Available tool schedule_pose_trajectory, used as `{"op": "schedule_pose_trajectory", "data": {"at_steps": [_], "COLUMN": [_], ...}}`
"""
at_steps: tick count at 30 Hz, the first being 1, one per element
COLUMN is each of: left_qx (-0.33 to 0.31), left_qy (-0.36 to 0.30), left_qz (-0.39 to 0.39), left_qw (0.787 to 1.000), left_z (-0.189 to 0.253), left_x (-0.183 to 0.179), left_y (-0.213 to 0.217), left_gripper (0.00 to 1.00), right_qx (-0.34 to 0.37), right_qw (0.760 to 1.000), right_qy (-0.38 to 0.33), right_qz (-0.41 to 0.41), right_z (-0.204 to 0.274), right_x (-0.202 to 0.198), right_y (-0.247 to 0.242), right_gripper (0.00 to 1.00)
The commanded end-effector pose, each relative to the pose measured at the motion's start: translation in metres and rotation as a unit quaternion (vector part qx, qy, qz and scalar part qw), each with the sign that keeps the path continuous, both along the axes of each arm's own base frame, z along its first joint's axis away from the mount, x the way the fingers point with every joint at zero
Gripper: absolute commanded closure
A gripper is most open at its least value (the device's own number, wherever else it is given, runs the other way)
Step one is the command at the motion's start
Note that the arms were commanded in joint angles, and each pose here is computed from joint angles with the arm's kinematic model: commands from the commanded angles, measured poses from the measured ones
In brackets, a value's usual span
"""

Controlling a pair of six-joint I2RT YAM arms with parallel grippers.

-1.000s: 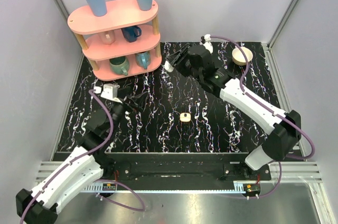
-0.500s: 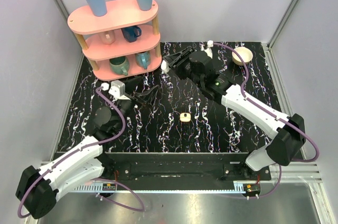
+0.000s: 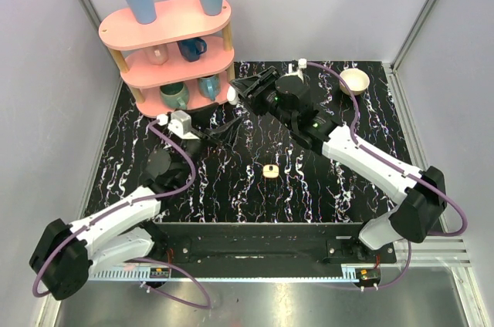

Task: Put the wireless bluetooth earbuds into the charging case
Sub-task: Pass from the right arm to the left

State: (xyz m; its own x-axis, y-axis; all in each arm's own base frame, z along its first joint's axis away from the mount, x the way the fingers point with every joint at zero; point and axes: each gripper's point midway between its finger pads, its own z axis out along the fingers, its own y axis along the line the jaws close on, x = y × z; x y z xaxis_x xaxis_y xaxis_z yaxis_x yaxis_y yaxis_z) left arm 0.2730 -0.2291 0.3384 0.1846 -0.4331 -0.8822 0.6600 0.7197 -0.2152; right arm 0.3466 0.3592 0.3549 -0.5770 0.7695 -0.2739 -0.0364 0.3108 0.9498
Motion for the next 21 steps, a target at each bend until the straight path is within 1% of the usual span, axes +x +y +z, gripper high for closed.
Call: {"op": "schedule_pose_trajectory", "data": {"at_steps": [1, 2, 4, 7, 9, 13, 16, 18, 21], "left_qx": [-0.045, -0.046, -0.05, -0.061, -0.076, -0.076, -0.082, -0.085, -0.089], "left_qy": [-0.056, -0.06, -0.068, -0.083, -0.097, -0.102, -0.106, -0.113, -0.119], "left_qz": [-0.006, -0.001, 0.008, 0.022, 0.029, 0.035, 0.044, 0.05, 0.056], "left_qw": [0.997, 0.997, 0.996, 0.994, 0.992, 0.991, 0.99, 0.989, 0.987], "left_z": [0.038, 0.039, 0.04, 0.042, 0.049, 0.048, 0.05, 0.054, 0.058], "left_x": [-0.004, -0.004, -0.001, 0.001, 0.0, 0.006, 0.009, 0.009, 0.009], "left_y": [-0.002, -0.001, -0.001, 0.0, 0.002, -0.004, -0.004, -0.003, -0.003], "left_gripper": [0.11, 0.12, 0.2, 0.17, 0.19, 0.2, 0.25, 0.25, 0.28], "right_qx": [0.051, 0.053, 0.055, 0.055, 0.054, 0.051, 0.052, 0.052, 0.05], "right_qw": [0.998, 0.998, 0.998, 0.998, 0.998, 0.998, 0.997, 0.997, 0.997], "right_qy": [-0.036, -0.036, -0.038, -0.038, -0.039, -0.039, -0.042, -0.043, -0.042], "right_qz": [0.016, 0.019, 0.022, 0.021, 0.023, 0.024, 0.027, 0.029, 0.028], "right_z": [0.043, 0.044, 0.045, 0.045, 0.046, 0.045, 0.047, 0.048, 0.046], "right_x": [-0.015, -0.017, -0.019, -0.021, -0.023, -0.024, -0.026, -0.027, -0.027], "right_y": [-0.001, 0.0, -0.001, -0.004, -0.005, -0.006, -0.006, -0.006, -0.007], "right_gripper": [0.73, 0.73, 0.73, 0.73, 0.73, 0.73, 0.73, 0.73, 0.73]}}
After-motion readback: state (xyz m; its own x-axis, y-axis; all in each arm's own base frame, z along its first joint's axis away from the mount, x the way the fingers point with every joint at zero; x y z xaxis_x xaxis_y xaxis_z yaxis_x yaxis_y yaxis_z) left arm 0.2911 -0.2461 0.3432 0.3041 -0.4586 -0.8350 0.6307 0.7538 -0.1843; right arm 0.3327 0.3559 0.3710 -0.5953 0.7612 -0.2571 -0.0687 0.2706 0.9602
